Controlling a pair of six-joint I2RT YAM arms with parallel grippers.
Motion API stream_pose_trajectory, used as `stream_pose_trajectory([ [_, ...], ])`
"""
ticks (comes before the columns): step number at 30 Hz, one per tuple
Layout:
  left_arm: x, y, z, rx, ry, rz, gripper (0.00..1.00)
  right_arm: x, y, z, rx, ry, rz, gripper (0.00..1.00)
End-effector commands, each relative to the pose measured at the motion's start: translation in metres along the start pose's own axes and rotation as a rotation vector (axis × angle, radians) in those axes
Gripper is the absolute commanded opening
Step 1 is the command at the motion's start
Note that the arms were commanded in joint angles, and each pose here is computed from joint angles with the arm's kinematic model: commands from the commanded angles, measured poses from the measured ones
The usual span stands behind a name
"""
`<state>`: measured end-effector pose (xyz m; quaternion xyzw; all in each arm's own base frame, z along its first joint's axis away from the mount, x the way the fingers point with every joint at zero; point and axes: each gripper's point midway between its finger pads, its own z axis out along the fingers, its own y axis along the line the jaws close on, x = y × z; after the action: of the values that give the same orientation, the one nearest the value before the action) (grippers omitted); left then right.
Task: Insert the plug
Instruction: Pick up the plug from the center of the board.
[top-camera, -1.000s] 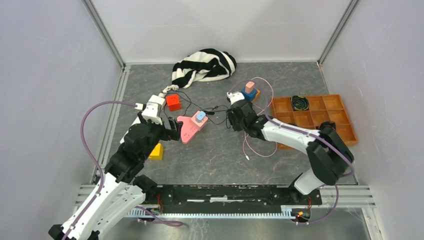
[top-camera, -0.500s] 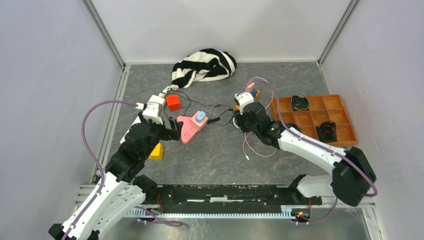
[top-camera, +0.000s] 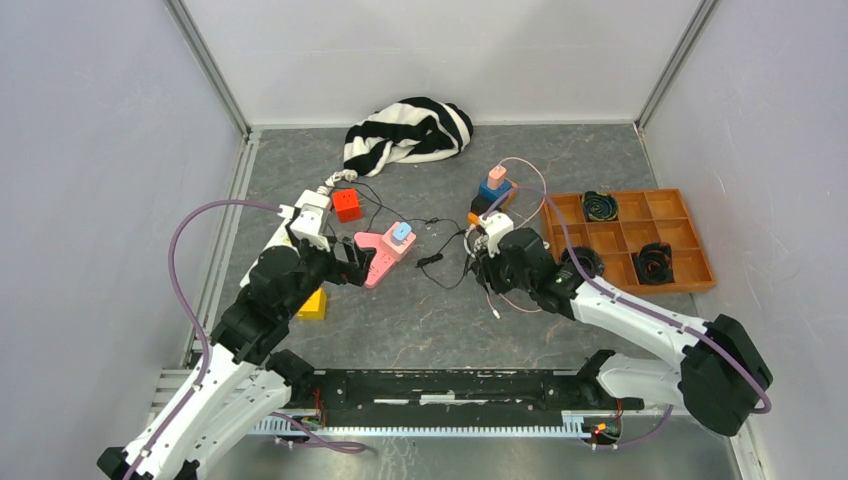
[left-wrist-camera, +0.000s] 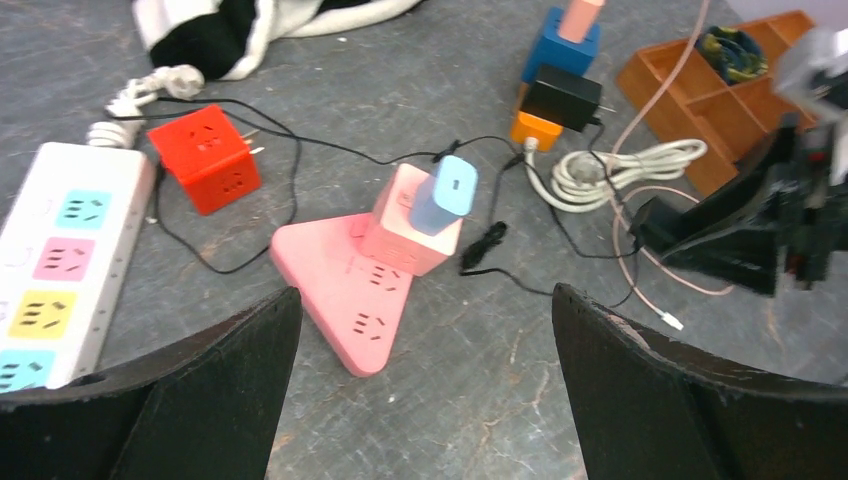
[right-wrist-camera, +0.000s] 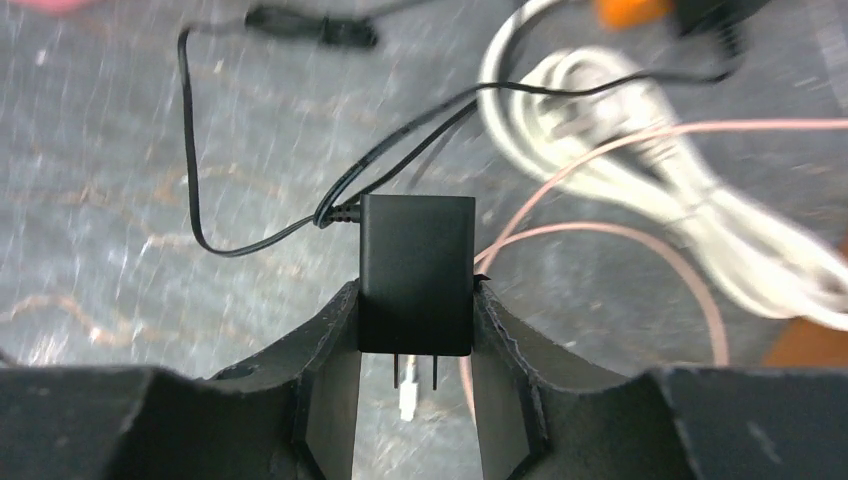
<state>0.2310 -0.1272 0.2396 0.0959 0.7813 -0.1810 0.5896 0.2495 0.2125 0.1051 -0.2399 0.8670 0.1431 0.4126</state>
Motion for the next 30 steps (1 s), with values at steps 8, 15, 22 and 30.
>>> stream_pose_trajectory([
  [8, -0.009, -0.070, -0.002, 0.343, 0.043, -0.194, 0.93, 0.019, 0.069, -0.006, -0.385, -0.009, 0.100, 0.35],
  [15, -0.016, -0.092, -0.007, 0.452, 0.072, -0.253, 0.88, -0.015, 0.042, -0.014, -0.235, -0.226, -0.143, 0.36],
  [22, -0.031, -0.112, -0.010, 0.551, 0.090, -0.279, 0.87, -0.084, 0.039, -0.048, -0.194, -0.456, -0.382, 0.36],
  [30, -0.030, -0.133, -0.002, 0.658, 0.149, -0.323, 0.81, -0.100, 0.066, -0.074, -0.308, -0.671, -0.699, 0.38],
])
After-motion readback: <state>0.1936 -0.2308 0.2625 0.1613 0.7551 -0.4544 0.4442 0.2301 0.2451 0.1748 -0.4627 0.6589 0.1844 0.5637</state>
